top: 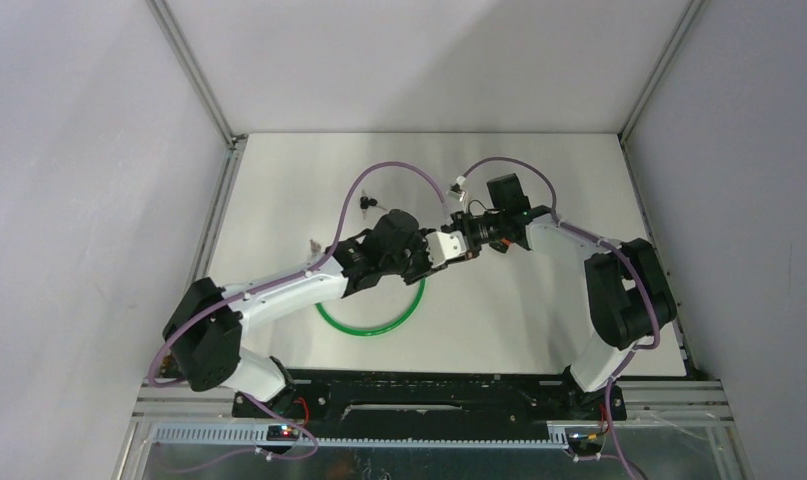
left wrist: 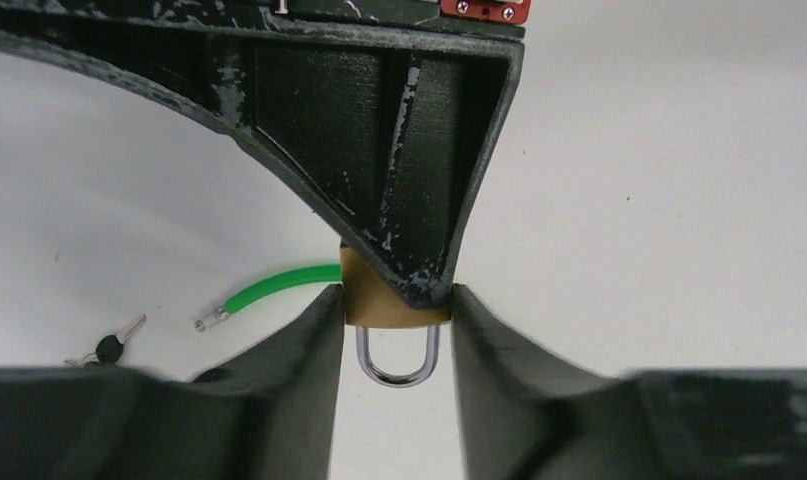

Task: Unlock with the key

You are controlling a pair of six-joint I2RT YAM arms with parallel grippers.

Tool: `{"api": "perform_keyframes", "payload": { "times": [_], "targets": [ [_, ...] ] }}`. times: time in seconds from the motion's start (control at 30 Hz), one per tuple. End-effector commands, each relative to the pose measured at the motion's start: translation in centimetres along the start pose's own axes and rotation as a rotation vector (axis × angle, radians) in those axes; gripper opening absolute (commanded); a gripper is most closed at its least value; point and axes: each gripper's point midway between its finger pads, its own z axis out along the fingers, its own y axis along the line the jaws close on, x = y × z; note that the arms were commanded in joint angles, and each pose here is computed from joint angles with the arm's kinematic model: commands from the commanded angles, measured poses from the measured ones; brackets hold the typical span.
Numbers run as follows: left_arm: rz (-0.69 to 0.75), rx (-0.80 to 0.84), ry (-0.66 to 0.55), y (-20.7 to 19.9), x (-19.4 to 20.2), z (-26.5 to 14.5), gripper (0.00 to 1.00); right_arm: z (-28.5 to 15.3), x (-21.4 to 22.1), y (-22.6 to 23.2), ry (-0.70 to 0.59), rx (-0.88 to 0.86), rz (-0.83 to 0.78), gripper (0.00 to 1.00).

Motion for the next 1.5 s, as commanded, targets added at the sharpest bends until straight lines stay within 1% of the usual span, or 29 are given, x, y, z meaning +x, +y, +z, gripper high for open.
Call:
{"api": "perform_keyframes", "payload": {
  "times": [0.0, 0.1, 0.17, 0.2, 0.33, 0.4, 0.57, 0.63, 0.77, 0.97, 1.03, 1.3, 1.47],
  "targets": [
    [0.028, -0.006, -0.045, 0.5, -1.6, -0.4, 0.53, -0.9, -1.6, 1.4, -0.022, 0.006, -0.233, 0.0],
    [0.034, 0.021, -0.064, 0.2, -1.9, -1.2, 0.76, -1.3, -1.5, 1.5, -0.02, 0.011, -0.272, 0.0],
    [0.028, 0.062, -0.083, -0.2, -2.1, -1.9, 0.84, -1.6, -1.4, 1.6, -0.02, 0.0, -0.294, 0.0],
    [0.02, 0.08, -0.086, -0.3, -2.0, -2.0, 0.86, -1.8, -1.3, 1.8, -0.019, -0.009, -0.303, 0.0],
    [-0.049, 0.178, -0.077, -0.6, -1.2, -2.2, 0.87, -2.4, -1.3, 2.6, -0.027, -0.063, -0.331, 0.0],
    [-0.091, 0.243, -0.08, -0.8, -1.0, -2.3, 0.86, -2.6, -1.4, 2.9, -0.03, -0.073, -0.35, 0.0],
    [-0.135, 0.344, -0.066, -1.4, -1.2, -2.0, 0.75, -2.6, -1.6, 3.1, -0.039, -0.082, -0.335, 0.0],
    [-0.148, 0.362, -0.067, -1.6, -1.3, -1.8, 0.71, -2.5, -1.7, 2.9, -0.038, -0.083, -0.318, 0.0],
    [-0.163, 0.374, -0.073, -1.7, -1.5, -1.4, 0.68, -2.3, -1.7, 2.5, -0.039, -0.08, -0.288, 0.0],
    [-0.162, 0.417, -0.076, -2.5, -1.8, -1.9, 0.55, -2.0, -2.3, 1.4, -0.055, -0.027, -0.216, 0.0],
    [-0.132, 0.439, -0.076, -3.2, -1.8, -2.2, 0.5, -1.9, -2.5, 0.7, -0.06, 0.002, -0.191, 0.0],
    [-0.037, 0.454, -0.049, -5.0, -1.5, -2.2, 0.5, -1.8, -2.7, -1.2, -0.072, 0.089, -0.123, 0.0],
    [0.0, 0.456, -0.018, -6.0, -1.1, -1.3, 0.53, -1.6, -2.7, -1.6, -0.076, 0.09, -0.073, 0.0]
  ]
}}
